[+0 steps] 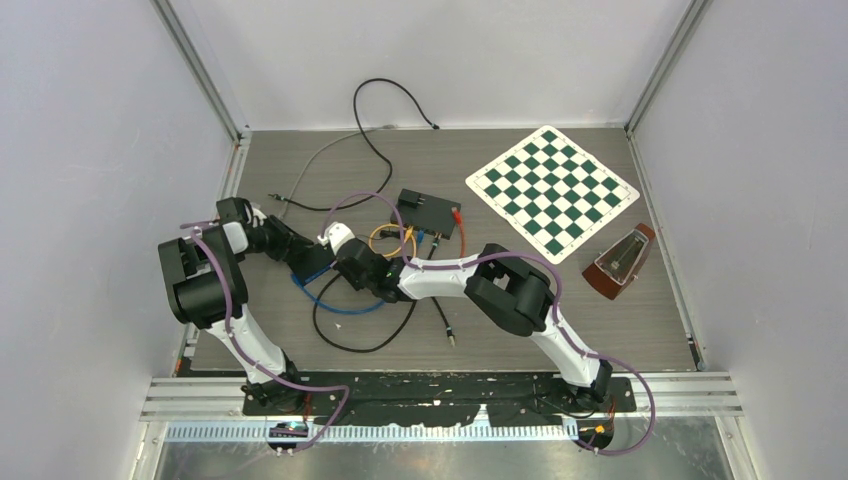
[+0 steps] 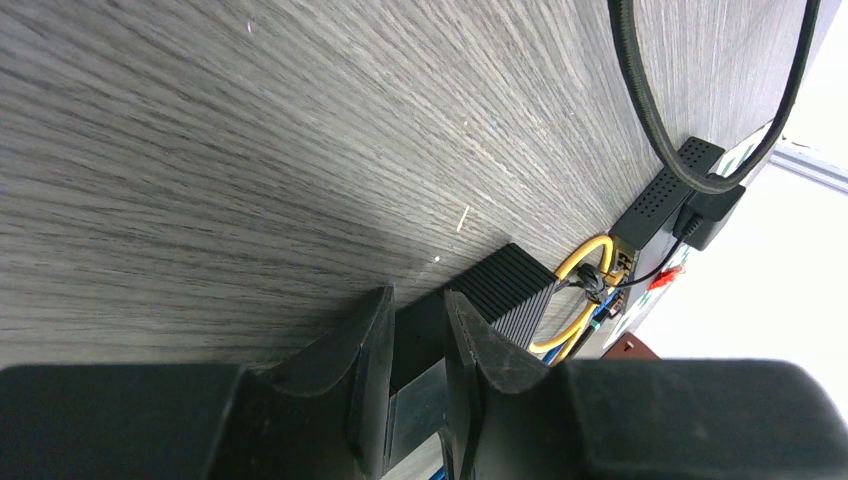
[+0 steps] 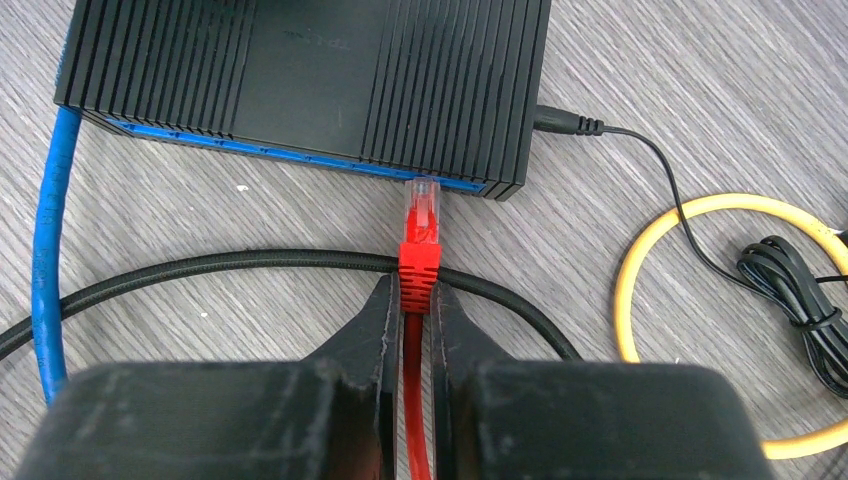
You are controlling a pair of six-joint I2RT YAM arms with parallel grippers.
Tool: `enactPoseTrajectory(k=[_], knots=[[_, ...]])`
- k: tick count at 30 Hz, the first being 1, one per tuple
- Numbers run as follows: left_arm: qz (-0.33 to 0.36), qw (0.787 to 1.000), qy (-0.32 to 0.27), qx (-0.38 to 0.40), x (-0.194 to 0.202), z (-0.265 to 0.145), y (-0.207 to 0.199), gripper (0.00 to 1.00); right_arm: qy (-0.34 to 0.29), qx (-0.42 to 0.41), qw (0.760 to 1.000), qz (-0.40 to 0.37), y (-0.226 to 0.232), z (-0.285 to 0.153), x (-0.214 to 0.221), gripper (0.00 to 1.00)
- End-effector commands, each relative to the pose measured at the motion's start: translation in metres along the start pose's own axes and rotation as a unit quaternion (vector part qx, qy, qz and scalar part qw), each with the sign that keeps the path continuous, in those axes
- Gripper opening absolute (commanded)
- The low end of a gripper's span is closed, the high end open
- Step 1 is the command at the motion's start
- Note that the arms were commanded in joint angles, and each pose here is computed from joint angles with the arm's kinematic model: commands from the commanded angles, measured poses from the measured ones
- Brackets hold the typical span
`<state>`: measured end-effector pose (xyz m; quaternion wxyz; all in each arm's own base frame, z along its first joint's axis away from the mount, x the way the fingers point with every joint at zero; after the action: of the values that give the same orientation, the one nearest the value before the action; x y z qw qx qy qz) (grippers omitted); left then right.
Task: Insert the plug into the switch port
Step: Insert the connector into the switch port.
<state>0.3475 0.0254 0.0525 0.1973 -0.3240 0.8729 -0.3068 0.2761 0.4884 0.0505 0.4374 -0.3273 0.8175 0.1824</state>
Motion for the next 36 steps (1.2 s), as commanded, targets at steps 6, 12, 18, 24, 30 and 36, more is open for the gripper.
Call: enactPoseTrajectory(k=[6, 12, 18, 24, 30, 36], knots=[[0.012, 1.000, 0.001, 0.012, 0.000, 0.002, -0.005, 0.27, -0.059, -0.009, 0.998, 0.016, 0.007, -0.016, -0.043, 0.05], [0.013, 1.000, 0.001, 0.014, 0.000, 0.002, -0.006, 0.27, -0.063, -0.009, 0.998, 0.016, 0.008, -0.016, -0.046, 0.05], [0.011, 1.000, 0.003, 0.014, 0.002, 0.004, -0.004, 0.27, -0.069, -0.011, 0.997, 0.017, 0.009, -0.020, -0.049, 0.05], [0.010, 1.000, 0.005, 0.015, 0.003, 0.004, -0.003, 0.27, -0.072, -0.011, 0.997, 0.016, 0.009, -0.021, -0.051, 0.05], [0.009, 1.000, 0.006, 0.015, 0.004, 0.004, -0.003, 0.27, -0.074, -0.010, 0.997, 0.017, 0.010, -0.019, -0.053, 0.05], [0.010, 1.000, 0.007, 0.017, 0.004, 0.004, -0.003, 0.27, -0.082, -0.002, 0.997, 0.014, 0.010, -0.020, -0.055, 0.05]])
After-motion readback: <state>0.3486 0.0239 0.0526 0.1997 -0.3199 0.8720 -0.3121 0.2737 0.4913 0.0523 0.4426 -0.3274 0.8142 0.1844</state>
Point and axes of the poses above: each gripper's point midway between its finger pads, its own z axis out along the fingers, its own y axis along the line the jaws close on, x = y × z, the point moved 4 cm from there along -z, back along the fingers, and after that the axes turned 6 degrees about z, right-handed, at the moved point
